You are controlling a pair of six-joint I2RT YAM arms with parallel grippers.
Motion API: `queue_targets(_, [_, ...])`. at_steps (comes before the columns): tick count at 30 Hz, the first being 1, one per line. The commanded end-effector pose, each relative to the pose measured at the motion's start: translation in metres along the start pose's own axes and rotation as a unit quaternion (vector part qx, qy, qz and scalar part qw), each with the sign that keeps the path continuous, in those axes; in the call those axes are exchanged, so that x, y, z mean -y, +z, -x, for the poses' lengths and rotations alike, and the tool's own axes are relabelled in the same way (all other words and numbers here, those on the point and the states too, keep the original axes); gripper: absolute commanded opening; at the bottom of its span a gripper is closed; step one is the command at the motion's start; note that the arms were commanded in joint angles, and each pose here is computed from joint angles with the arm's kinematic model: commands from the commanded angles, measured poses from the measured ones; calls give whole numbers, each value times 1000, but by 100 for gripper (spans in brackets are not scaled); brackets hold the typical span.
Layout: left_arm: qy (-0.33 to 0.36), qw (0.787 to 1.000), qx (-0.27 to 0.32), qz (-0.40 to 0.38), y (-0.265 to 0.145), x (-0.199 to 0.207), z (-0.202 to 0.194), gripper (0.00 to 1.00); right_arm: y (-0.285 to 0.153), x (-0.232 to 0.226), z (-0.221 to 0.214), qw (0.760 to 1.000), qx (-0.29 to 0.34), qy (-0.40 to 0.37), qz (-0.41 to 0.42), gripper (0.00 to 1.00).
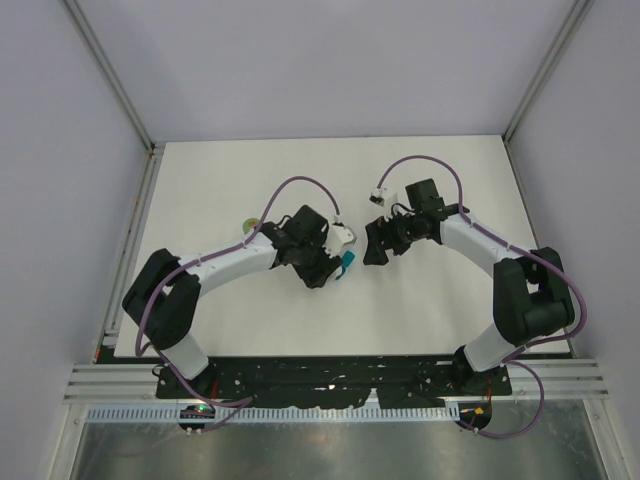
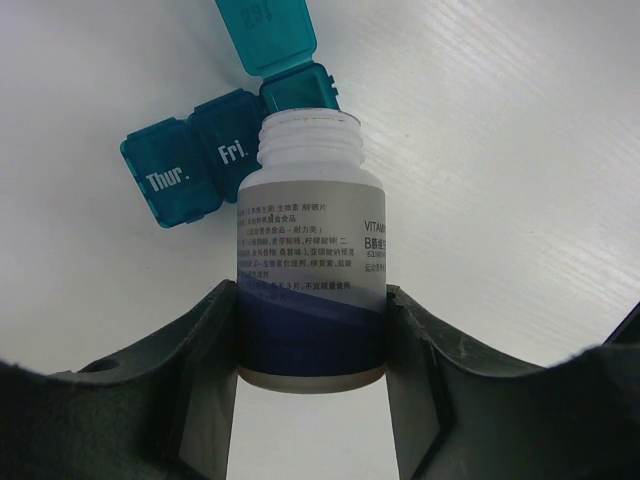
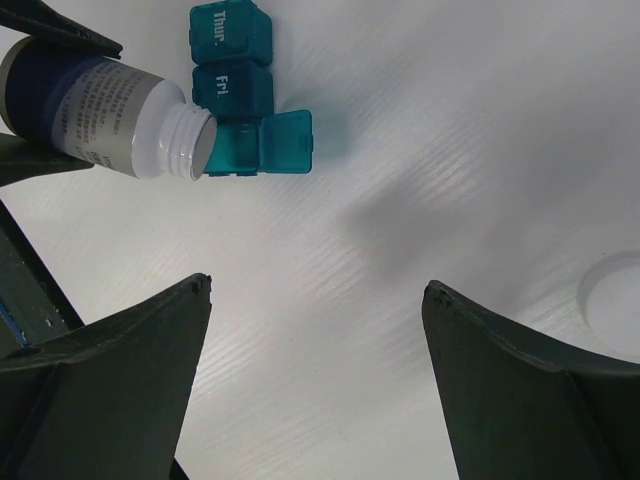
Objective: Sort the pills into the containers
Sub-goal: Pour the pill into the pill container.
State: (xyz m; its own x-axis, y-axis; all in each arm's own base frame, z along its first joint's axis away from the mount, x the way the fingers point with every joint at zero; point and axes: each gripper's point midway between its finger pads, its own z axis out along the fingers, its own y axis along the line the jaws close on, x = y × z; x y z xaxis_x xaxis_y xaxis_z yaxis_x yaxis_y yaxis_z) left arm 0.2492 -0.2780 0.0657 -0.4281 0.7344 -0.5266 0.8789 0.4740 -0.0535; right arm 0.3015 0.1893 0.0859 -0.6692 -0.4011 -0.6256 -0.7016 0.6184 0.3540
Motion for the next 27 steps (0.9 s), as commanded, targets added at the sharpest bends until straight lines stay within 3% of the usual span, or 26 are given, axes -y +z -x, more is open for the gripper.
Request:
queue_targets(1, [10, 1000, 16, 6, -6, -2, 17, 0, -1, -1, 3, 1000, 6, -4, 8, 90])
queue_targets(27, [18, 1000, -5, 7, -10, -4, 18, 0, 0, -1, 2, 1000, 4, -2, 10, 90])
